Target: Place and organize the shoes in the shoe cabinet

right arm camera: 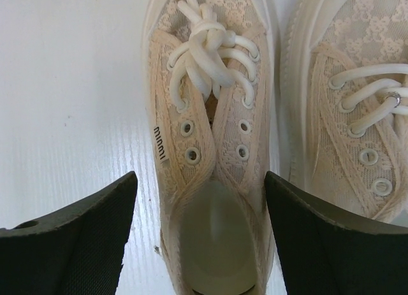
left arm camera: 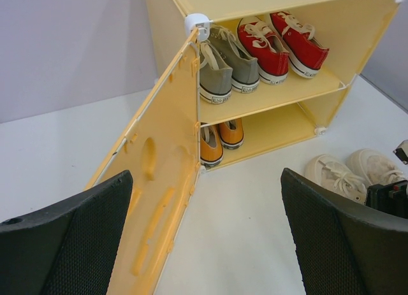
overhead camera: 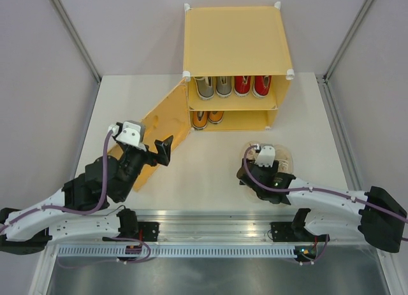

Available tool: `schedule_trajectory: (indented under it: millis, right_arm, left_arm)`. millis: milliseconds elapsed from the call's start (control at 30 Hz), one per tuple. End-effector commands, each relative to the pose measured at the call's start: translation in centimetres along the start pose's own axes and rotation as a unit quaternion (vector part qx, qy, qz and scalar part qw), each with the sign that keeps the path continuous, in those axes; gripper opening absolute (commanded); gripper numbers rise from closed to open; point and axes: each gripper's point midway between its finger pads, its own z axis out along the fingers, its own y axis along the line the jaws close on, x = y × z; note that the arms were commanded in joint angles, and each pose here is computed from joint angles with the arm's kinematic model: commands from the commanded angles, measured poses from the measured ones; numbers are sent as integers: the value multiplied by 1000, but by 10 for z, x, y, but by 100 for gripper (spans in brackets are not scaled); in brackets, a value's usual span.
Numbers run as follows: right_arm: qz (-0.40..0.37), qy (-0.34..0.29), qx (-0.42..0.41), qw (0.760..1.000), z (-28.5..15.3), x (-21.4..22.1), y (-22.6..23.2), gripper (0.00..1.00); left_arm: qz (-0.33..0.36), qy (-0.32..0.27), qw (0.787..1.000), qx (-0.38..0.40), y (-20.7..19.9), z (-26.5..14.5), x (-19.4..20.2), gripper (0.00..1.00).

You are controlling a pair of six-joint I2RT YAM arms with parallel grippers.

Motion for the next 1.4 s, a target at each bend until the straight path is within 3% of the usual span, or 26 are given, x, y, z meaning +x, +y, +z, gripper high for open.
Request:
schedule_trajectory:
  millis: [0, 333, 800, 833, 933, 967, 1067, 1267, 1367]
  right_arm:
    - [-5, 25, 11, 1000, 6, 19, -5, 85]
    - [-3, 69, 0, 998, 38, 61, 2, 88]
    - [-6, 71, -19, 997, 39, 60, 10, 87]
    - [-4, 78, -36, 996, 40, 65, 17, 85]
    - [5, 70, -80, 994, 37, 59, 35, 60]
    - [7, 65, -86, 994, 36, 54, 38, 46]
    - [-1, 36, -103, 994, 31, 30, 50, 27]
    - [-4, -21, -115, 993, 25, -23, 68, 2]
    - [3, -33, -103, 994, 32, -47, 68, 1]
  left_arm:
    - [12, -5, 1000, -3, -1, 2, -2, 99]
    - [18, 0, 1000, -3, -4, 5, 2, 99]
    - [25, 2, 1000, -4, -4, 5, 4, 99]
    - [24, 2, 1000, -4, -4, 5, 4, 99]
    - [21, 0, 1000, -4, -2, 4, 3, 99]
    - [20, -1, 1000, -5, -2, 4, 3, 100]
    - [22, 0, 1000, -4, -2, 4, 4, 99]
    - [24, 0, 1000, -3, -2, 4, 4, 100]
    - [23, -2, 1000, -5, 0, 3, 3, 100]
